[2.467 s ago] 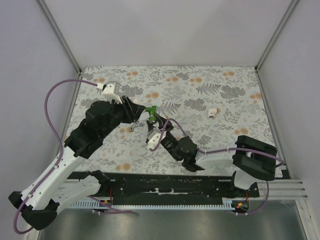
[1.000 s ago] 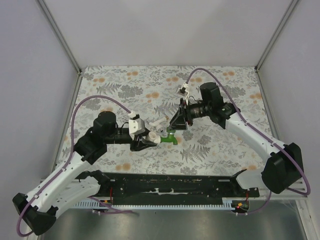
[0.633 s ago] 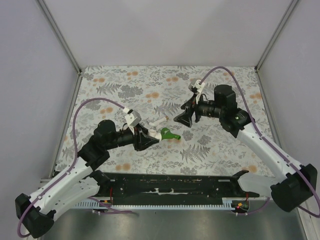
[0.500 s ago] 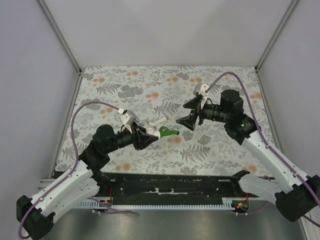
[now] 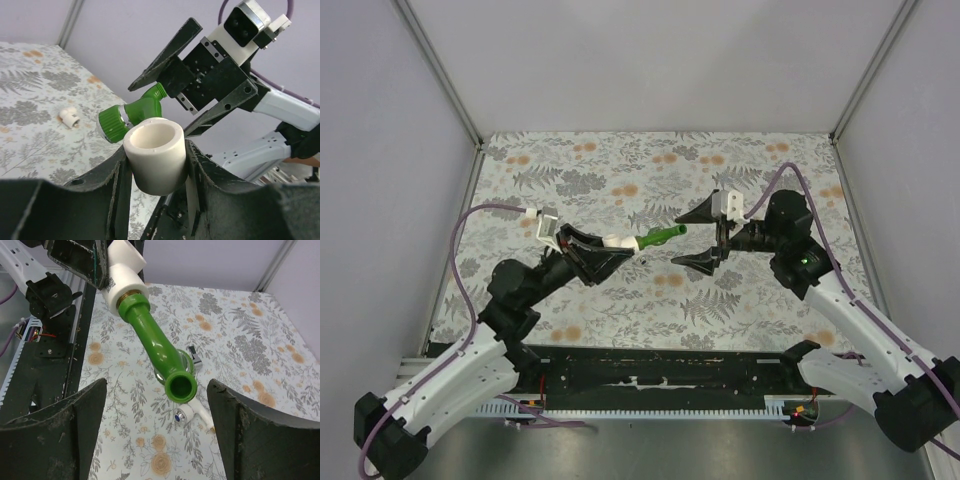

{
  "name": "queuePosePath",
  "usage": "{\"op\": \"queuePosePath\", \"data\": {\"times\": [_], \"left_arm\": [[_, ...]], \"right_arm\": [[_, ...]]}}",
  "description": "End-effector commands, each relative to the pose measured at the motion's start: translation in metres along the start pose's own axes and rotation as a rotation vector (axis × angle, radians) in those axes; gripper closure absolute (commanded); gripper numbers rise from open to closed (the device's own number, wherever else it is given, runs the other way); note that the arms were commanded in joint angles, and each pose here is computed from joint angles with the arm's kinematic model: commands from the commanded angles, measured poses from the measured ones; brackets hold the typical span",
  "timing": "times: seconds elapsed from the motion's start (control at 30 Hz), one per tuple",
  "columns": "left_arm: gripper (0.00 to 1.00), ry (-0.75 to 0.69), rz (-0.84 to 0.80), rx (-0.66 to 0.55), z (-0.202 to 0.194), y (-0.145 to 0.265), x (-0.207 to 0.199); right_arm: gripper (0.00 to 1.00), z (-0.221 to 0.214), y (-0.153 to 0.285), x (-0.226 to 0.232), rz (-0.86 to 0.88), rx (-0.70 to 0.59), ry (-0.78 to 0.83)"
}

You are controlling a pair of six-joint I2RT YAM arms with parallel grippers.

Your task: Install the water faucets

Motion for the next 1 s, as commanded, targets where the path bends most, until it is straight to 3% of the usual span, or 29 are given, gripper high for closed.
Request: {"op": "queuePosePath", "data": {"times": [0.0,0.33,0.43,0.5,0.6,0.7,0.87,0.97], "left_arm": [[0.98,0.044,-0.195,-0.020,0.012,-0.004,-0.042],[0.98,0.056,-0.257,-0.031,0.018,-0.012,-0.052],[0.98,0.034,-0.272,-0.019,0.017,-0.013,-0.053],[0.98,-0.037,-0.284,-0.011,0.015,-0.013,-0.053],[0.98,-0.283,-0.307,0.002,0.009,-0.008,-0.049],[0.98,-0.624,-0.243,0.026,0.010,0.000,-0.030],[0.98,-1.048,-0.167,0.084,0.020,0.014,-0.015],[0.98,-1.242,-0.132,0.229,0.014,0.027,0.002]], "right_arm": [[0.12,0.022,-0.003,-0.002,0.023,-0.097,0.073],[0.24,0.023,-0.018,0.004,0.137,-0.190,-0.067],[0.40,0.025,-0.022,0.002,0.147,-0.210,-0.127],[0.63,0.026,-0.025,-0.002,0.146,-0.213,-0.202],[0.82,0.026,-0.032,-0.006,0.169,-0.203,-0.373],[0.92,0.021,-0.040,-0.012,0.164,-0.174,-0.619],[0.92,0.006,-0.053,-0.016,0.203,-0.150,-1.036],[0.87,-0.001,-0.058,-0.019,0.211,-0.175,-1.151]]}}
Point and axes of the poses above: each gripper's point midway between its finger pads, its own y axis back along the fingers, its own x axis along the line the jaws close on, z = x × y, the point moved 1 cm from there along y, back along the fingers, and after that the axes turned 13 degrees about y, right-handed, at the moved point
